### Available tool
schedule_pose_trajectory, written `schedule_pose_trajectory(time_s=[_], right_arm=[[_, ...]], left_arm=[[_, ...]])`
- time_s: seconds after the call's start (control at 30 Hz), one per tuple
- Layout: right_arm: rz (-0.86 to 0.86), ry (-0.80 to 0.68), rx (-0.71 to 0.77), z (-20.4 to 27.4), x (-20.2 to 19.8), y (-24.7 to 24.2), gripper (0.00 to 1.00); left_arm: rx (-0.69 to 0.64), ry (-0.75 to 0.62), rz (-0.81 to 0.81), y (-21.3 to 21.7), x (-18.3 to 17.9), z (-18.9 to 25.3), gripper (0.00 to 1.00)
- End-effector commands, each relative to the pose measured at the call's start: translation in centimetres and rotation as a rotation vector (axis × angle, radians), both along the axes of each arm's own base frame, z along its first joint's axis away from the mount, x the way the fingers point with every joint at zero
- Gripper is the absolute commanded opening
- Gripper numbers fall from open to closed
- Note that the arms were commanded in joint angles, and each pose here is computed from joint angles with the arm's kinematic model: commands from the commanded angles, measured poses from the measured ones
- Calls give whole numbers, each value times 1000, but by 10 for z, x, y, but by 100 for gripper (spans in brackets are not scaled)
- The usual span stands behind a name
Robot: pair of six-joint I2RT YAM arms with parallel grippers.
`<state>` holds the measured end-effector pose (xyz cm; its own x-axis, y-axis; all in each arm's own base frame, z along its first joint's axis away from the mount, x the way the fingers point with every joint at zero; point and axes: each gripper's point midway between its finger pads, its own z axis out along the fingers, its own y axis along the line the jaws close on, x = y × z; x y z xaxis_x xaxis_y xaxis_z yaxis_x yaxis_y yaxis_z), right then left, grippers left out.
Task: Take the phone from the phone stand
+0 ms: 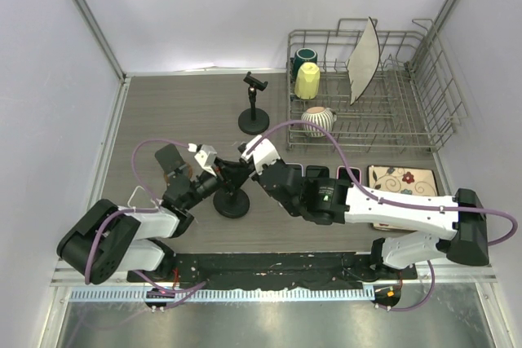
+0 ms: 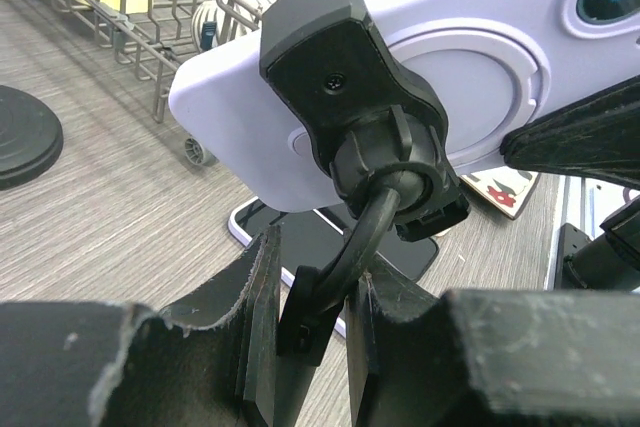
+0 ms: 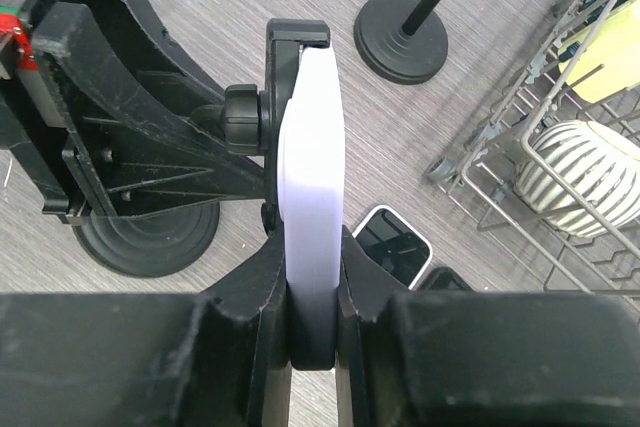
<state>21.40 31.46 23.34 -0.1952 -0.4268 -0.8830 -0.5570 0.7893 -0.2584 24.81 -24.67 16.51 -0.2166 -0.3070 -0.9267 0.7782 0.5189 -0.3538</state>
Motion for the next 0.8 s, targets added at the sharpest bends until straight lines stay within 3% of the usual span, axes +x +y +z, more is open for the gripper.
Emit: schedule_pose_trajectory(time_s=[0.0,0.2,0.33,0.57,0.77], right_arm=[[-136,-67,42,7,16,-32,1],[-79,-123,262,24,18,-14,1],[-44,-164,364,37,18,-6,8],[29,-200,338,46,19,6,1],[125,-210,213,51,14,13,1]], left_arm=[[-68,27,146,17,23,6,0],[-96,19,80,1,16,5,0],[-119,10,37,-5,12,7,0],[-110,-47,13,-11,7,16,0],[-42,-77,-3,-12,4,20,25]])
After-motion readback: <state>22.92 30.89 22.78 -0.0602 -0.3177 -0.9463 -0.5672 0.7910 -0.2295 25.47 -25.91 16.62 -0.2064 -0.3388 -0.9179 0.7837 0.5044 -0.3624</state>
